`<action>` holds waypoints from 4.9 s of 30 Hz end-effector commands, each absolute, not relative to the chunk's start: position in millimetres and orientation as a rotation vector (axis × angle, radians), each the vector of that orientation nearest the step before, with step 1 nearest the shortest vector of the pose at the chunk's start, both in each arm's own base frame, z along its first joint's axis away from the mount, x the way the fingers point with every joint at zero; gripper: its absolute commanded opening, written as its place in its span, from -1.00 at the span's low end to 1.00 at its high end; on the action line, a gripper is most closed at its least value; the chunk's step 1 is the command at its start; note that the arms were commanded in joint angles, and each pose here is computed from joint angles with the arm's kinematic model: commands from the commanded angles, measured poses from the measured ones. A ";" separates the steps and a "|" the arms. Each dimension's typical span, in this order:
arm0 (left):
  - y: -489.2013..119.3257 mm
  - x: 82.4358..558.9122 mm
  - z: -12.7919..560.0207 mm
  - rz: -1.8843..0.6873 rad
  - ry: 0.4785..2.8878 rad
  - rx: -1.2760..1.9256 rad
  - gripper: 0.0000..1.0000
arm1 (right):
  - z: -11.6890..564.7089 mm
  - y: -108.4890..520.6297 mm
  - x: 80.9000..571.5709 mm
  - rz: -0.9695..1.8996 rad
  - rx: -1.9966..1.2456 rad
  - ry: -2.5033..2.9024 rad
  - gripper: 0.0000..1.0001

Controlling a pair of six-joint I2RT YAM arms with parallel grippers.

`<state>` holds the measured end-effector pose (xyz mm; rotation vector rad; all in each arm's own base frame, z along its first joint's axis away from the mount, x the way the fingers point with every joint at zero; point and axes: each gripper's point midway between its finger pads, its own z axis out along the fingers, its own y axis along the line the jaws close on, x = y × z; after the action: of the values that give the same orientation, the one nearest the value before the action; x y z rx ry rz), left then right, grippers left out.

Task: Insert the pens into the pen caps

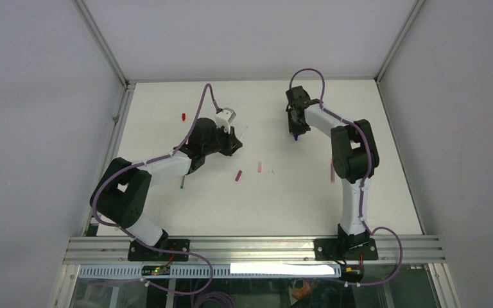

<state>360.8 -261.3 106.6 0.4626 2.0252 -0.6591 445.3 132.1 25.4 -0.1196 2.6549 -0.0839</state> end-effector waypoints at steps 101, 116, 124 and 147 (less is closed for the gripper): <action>-348.1 343.6 234.7 -1.255 1.295 0.498 -1.00 | 329.5 228.8 392.4 0.943 0.048 1.408 -1.00; -349.4 346.3 239.1 -1.241 1.288 0.508 -1.00 | 308.8 242.8 389.0 1.031 0.040 1.466 -1.00; -348.0 346.9 239.4 -1.228 1.287 0.507 -1.00 | 300.8 246.7 382.0 1.062 0.028 1.503 -1.00; -345.5 340.7 248.2 -1.224 1.264 0.527 -1.00 | 263.0 252.1 379.4 1.031 0.050 1.577 -1.00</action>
<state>351.1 -346.1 201.0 0.4832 1.4367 -1.2297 381.6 246.4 271.5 0.0672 1.5726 1.0412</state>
